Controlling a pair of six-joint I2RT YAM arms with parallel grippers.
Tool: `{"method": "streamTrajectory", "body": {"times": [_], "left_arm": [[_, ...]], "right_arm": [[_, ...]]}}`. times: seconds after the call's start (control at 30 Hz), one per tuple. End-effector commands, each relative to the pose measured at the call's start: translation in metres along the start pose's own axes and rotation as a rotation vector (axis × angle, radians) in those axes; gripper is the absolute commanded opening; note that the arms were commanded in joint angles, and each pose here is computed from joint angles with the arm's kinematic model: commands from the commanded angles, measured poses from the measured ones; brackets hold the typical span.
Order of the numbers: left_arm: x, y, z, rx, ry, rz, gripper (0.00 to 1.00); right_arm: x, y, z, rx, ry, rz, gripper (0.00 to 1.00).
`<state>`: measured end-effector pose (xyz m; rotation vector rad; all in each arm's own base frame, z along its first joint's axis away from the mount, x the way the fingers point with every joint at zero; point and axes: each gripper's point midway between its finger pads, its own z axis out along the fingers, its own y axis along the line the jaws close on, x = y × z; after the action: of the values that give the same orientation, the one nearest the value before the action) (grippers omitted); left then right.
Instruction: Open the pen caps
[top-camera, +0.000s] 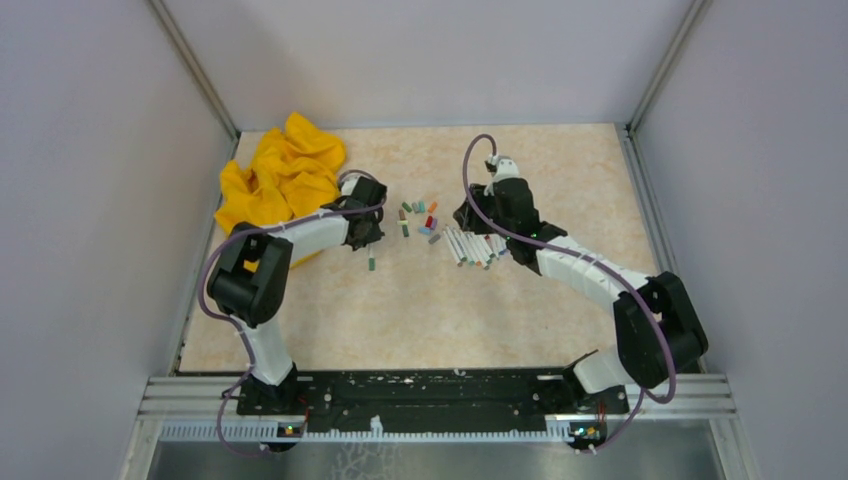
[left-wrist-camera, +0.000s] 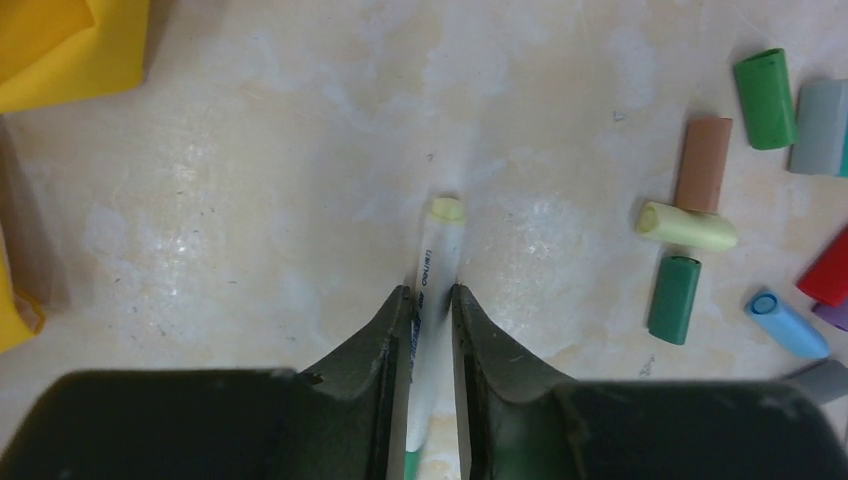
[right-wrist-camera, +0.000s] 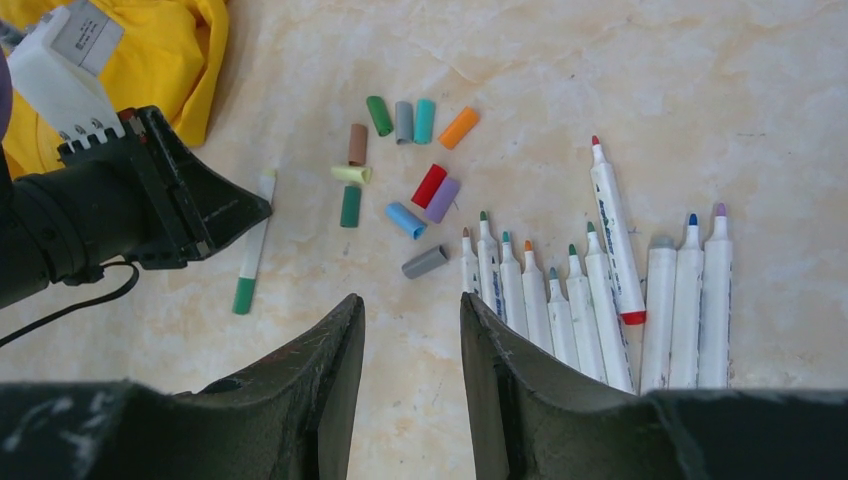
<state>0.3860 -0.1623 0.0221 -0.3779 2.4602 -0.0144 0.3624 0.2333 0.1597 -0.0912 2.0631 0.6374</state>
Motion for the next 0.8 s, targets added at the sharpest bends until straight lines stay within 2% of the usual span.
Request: {"method": "streamTrajectory", "body": {"times": [0.0,0.2,0.3,0.4,0.6,0.77], "left_arm": [[0.086,0.017,0.012,-0.017,0.299,0.051,0.22],[0.094,0.017,0.013,-0.01,0.325,0.063,0.0],[0.095,0.015,0.012,0.007,0.325,0.049,0.0],[0.083,0.01,0.005,0.037,0.272,0.009,0.0],[0.032,-0.028,-0.035,0.288,0.07,-0.14,0.0],[-0.008,-0.061,-0.077,0.501,-0.036,-0.233,0.0]], "right_arm": [[-0.02,0.009,-0.011,-0.028,-0.074,0.005,0.4],[-0.018,0.005,-0.014,-0.02,-0.078,0.011,0.4],[-0.016,0.006,-0.015,-0.029,-0.071,0.011,0.4],[-0.013,0.008,-0.015,-0.042,-0.057,0.003,0.4],[-0.007,0.024,-0.024,-0.152,-0.052,-0.016,0.4],[0.009,0.046,-0.032,-0.316,-0.043,-0.021,0.46]]}}
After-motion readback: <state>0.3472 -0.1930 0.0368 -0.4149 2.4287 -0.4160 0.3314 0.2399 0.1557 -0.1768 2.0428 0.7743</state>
